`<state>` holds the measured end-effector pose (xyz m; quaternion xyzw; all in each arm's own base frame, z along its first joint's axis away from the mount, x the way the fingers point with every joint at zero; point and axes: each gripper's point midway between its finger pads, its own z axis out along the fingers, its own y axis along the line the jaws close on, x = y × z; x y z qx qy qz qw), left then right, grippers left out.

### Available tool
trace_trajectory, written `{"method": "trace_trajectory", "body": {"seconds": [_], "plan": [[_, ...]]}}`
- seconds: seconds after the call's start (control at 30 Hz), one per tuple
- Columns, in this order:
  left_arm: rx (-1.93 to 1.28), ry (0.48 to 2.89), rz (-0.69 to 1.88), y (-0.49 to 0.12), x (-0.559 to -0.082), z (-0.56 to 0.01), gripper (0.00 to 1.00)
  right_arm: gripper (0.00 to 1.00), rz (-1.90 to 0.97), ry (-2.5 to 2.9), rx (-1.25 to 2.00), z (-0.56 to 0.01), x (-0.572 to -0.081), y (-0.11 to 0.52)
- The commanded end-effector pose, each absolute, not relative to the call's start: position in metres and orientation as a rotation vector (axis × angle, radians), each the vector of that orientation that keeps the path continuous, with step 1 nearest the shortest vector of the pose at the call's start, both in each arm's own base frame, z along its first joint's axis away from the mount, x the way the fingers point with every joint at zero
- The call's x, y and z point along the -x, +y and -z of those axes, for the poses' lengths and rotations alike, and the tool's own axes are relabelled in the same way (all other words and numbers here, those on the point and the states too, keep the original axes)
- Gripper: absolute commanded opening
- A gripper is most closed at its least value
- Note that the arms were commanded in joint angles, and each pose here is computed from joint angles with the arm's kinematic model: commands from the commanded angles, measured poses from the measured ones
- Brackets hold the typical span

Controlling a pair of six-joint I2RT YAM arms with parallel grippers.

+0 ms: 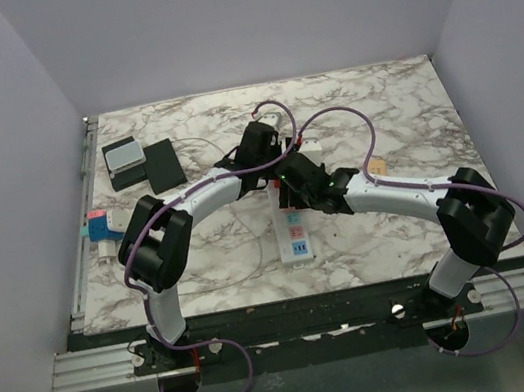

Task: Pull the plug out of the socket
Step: Remove the plug from the socket.

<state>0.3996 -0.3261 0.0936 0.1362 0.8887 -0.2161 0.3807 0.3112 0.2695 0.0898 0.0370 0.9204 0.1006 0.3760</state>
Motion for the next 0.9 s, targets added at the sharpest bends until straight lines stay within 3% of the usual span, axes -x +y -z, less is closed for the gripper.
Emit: {"method": "trace_trajectory", "body": {"seconds": [0.0, 0.87], "plan": [[-0.417, 2.515, 0.349, -0.285, -0.367, -0.018, 0.12, 0.0, -0.169, 2.343, -0.129, -0.093, -0.316, 0.253], [-0.417, 2.504, 0.375, -0.289, -0.368, -0.025, 0.12, 0.0, -0.015, 2.285, -0.073, -0.11, -0.307, 0.272]]}}
